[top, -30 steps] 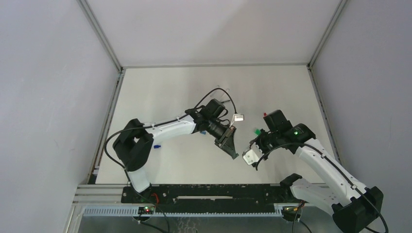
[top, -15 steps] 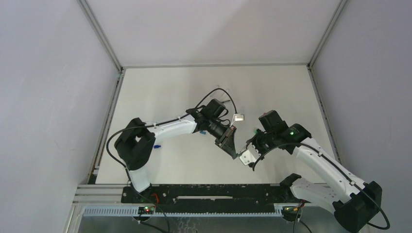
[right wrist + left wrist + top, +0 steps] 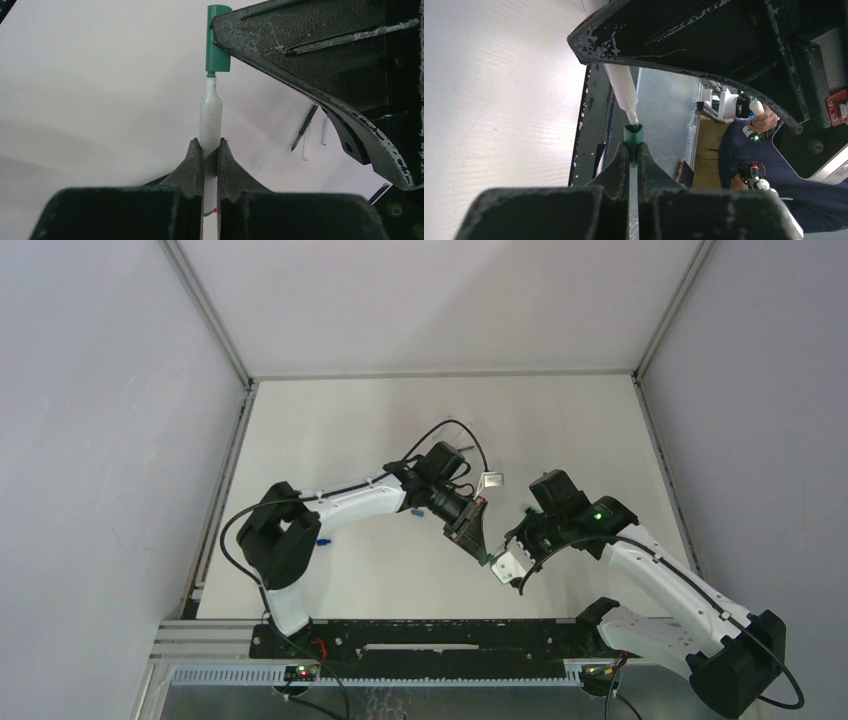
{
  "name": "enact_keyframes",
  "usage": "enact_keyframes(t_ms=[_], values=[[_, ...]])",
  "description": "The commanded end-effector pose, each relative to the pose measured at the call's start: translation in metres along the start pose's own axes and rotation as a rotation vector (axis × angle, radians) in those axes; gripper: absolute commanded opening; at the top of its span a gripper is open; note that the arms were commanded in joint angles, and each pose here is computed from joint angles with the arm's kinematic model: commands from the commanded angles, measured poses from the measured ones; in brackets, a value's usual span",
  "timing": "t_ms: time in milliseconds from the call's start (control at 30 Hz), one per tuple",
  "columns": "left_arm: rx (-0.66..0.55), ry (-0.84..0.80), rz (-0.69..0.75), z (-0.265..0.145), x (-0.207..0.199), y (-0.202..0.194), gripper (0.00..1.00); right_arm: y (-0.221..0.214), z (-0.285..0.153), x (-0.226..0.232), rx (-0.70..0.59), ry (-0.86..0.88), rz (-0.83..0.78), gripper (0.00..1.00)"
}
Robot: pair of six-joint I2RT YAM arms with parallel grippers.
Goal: Insert the pens into the pen caps
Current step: Insert the pen cap onto the pen.
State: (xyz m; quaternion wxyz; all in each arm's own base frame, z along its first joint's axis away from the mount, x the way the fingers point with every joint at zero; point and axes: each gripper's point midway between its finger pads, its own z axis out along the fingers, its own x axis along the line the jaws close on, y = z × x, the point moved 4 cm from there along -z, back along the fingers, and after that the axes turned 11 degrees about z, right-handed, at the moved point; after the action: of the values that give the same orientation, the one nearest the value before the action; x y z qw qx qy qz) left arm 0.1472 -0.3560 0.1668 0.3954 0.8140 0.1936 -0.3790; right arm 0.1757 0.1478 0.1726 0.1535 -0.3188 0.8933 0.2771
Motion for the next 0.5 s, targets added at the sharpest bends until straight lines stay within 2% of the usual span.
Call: enact_keyframes(t_ms=[0,467], values=[[-0.038,-0.031,0.056,-0.0064,-0.0093,0.0206,0.00,0.0050,0.0039,0.0024,-0.024,0.013,0.005,0.00],[-0.040,-0.045,0.033,-0.0045,-0.0083,0.0229,0.00,0.0145,0.0065,-0.0005,-0.050,0.001,0.001,0.00]])
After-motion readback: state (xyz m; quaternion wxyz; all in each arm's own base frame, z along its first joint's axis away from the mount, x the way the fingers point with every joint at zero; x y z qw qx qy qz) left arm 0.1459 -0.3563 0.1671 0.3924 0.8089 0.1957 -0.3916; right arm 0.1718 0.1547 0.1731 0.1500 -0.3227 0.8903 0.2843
